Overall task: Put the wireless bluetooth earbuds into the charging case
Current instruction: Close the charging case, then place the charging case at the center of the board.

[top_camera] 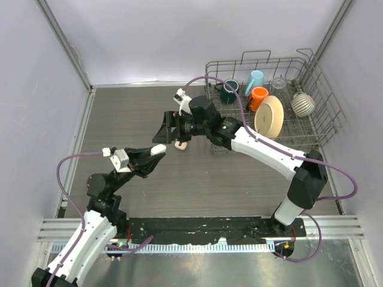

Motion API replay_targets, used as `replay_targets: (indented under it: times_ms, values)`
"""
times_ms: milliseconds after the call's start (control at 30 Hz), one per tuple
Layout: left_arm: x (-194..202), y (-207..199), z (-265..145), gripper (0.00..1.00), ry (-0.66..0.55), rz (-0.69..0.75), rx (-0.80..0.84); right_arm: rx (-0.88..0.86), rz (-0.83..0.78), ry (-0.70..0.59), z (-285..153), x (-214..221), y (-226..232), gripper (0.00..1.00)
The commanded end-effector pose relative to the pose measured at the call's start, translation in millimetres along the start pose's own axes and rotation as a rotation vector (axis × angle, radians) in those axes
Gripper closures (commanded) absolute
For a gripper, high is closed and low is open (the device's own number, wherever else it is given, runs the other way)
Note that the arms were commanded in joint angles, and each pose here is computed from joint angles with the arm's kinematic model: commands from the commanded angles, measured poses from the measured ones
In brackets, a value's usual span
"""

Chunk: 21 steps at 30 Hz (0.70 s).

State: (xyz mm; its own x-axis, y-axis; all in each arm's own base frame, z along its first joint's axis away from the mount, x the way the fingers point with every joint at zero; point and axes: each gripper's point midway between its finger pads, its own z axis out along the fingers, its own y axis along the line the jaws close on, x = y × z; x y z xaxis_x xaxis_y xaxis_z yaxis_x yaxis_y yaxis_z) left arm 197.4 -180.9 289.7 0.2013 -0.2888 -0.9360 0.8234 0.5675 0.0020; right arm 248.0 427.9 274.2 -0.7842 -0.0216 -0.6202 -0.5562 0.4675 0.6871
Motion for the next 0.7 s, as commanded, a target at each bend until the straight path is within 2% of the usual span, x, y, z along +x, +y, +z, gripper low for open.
replay_targets:
  times_ms: [0, 267, 400, 500, 667]
  values:
    - [-22.5, 11.6, 3.2, 1.0, -0.066, 0.06, -0.061, -0.047, -0.045, -0.009, -17.9, 2.0, 18.4, 0.14]
    - [-7.7, 22.8, 4.5, 1.0, 0.036, -0.027, -0.127, 0.14, 0.001, -0.148, -27.0, -14.4, -16.9, 0.14]
    - [-8.5, 54.4, -2.0, 0.99, 0.053, -0.181, -0.358, 0.304, 0.077, -0.286, -48.2, -31.6, -48.7, 0.13]
    - [3.2, 61.5, -6.9, 0.99, 0.105, -0.23, -0.421, 0.398, 0.118, -0.389, -74.8, -41.5, -69.9, 0.13]
    - [48.1, 71.6, -11.7, 1.0, 0.289, -0.391, -0.521, 0.393, 0.114, -0.509, -109.6, -50.6, -69.1, 0.13]
